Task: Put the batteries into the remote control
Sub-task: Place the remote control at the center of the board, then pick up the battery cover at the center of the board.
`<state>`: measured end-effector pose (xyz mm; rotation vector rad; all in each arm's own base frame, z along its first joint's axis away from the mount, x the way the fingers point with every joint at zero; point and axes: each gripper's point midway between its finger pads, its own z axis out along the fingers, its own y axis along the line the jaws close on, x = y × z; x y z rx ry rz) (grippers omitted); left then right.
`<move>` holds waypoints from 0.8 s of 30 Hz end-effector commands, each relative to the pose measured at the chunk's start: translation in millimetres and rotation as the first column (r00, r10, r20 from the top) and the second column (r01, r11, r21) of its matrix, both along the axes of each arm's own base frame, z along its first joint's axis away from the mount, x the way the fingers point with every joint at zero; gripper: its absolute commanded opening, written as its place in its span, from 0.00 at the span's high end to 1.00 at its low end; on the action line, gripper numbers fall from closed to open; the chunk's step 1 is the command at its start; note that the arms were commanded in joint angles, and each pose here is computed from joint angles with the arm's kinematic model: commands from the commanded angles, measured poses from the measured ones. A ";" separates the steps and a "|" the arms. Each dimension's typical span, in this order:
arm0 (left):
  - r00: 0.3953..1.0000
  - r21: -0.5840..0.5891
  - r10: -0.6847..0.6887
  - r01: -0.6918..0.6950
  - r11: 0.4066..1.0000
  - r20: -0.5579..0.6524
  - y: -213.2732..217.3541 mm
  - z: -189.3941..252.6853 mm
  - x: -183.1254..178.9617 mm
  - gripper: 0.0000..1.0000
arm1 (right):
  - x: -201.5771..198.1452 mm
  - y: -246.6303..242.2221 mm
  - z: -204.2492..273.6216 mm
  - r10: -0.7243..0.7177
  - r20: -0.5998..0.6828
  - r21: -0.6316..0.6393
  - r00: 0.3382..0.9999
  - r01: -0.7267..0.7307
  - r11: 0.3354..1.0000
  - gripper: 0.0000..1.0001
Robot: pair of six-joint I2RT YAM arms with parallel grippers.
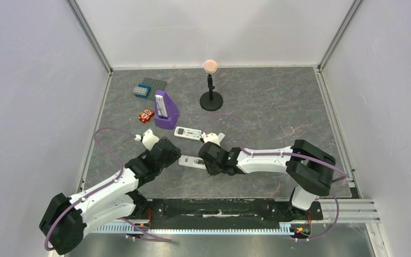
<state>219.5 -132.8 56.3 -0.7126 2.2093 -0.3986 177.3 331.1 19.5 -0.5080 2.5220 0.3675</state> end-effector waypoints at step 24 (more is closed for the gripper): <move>0.970 0.047 -0.194 0.189 0.981 0.146 -0.3 79.0 48.2 0.38 | 146.9 -35.8 52.4 -0.689 0.038 -0.089 0.723 0.690 0.719 0.30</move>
